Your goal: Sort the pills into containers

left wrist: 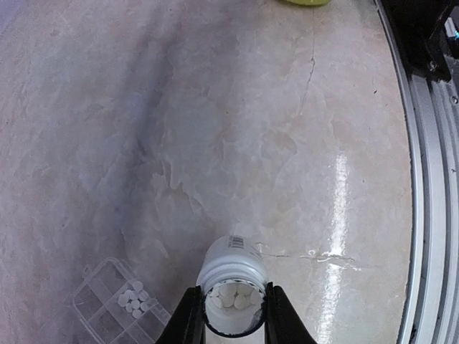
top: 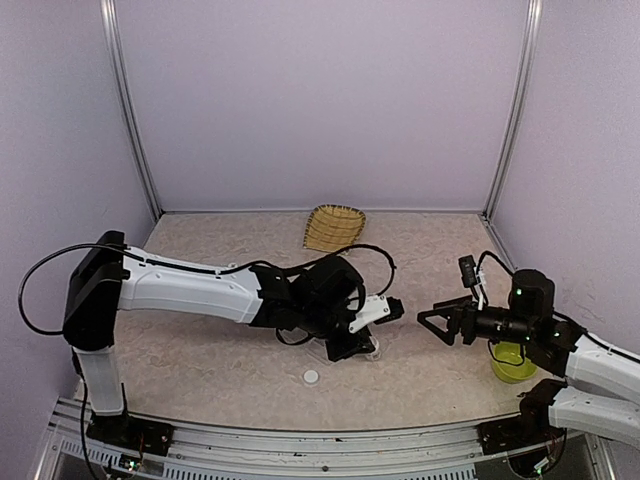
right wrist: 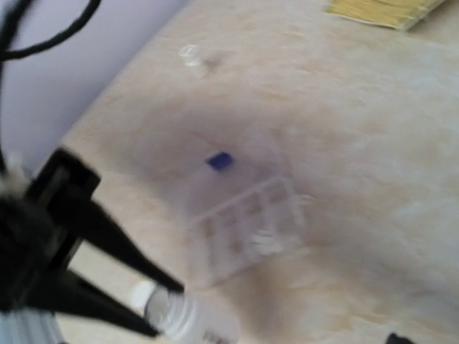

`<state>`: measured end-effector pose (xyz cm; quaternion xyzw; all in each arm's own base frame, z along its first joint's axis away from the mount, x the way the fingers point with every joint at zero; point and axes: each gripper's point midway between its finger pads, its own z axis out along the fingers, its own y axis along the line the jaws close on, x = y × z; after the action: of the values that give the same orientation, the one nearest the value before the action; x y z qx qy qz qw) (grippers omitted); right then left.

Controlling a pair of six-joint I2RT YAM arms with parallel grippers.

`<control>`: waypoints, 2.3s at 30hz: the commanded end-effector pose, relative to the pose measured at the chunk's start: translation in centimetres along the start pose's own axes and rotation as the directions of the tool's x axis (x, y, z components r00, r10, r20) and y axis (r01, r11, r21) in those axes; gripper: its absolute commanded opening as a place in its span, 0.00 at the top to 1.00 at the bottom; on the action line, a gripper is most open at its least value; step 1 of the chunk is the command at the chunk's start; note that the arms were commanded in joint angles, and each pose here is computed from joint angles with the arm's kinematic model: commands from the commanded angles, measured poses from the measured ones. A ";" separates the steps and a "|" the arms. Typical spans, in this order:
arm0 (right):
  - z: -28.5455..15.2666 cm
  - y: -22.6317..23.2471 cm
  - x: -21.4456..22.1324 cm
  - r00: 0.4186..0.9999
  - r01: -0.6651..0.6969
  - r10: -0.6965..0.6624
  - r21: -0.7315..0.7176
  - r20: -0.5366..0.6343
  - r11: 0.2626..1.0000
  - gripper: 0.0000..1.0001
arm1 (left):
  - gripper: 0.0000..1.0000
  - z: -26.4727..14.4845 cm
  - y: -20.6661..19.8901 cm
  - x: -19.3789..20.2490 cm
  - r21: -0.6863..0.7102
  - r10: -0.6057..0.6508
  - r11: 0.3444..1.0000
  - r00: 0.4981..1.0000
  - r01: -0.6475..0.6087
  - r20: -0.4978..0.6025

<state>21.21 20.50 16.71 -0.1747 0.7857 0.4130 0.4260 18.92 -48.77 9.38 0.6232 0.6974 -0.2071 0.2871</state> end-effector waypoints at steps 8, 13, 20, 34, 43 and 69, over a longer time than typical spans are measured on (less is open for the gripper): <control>-1.1 6.9 -1.1 0.997 -0.020 0.053 -0.442 0.063 0.897 0.03 | 0.90 -9.9 -1.9 -9.2 0.003 0.081 0.996 0.884 -0.093 0.459; -1.7 8.5 -1.9 0.994 -0.035 0.086 -0.539 0.069 0.842 0.04 | 0.90 -12.8 -3.4 -10.9 0.018 0.094 0.992 0.813 -0.127 0.574; -2.6 11.5 -2.9 0.992 -0.031 0.105 -0.661 0.071 0.749 0.06 | 0.89 -15.0 -4.5 -12.1 -0.007 0.121 0.988 0.733 -0.157 0.670; -2.1 15.1 -2.2 0.997 0.003 0.055 -0.750 0.052 0.661 0.21 | 0.88 -14.9 -5.2 -12.4 0.000 0.126 0.985 0.720 -0.173 0.682; -2.4 15.9 -2.9 0.995 0.008 0.070 -0.779 0.066 0.626 0.42 | 0.88 -14.9 -5.1 -12.2 -0.006 0.130 0.985 0.723 -0.172 0.678; -2.1 15.5 -2.7 0.993 -0.003 0.095 -0.768 0.075 0.641 0.71 | 0.19 -15.8 -3.7 -11.5 -0.059 0.121 0.992 0.731 -0.109 0.672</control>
<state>12.03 27.95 26.41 -0.2888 0.5307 0.7284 0.3231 13.12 -48.77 26.87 0.5658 0.5049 -0.3996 0.5149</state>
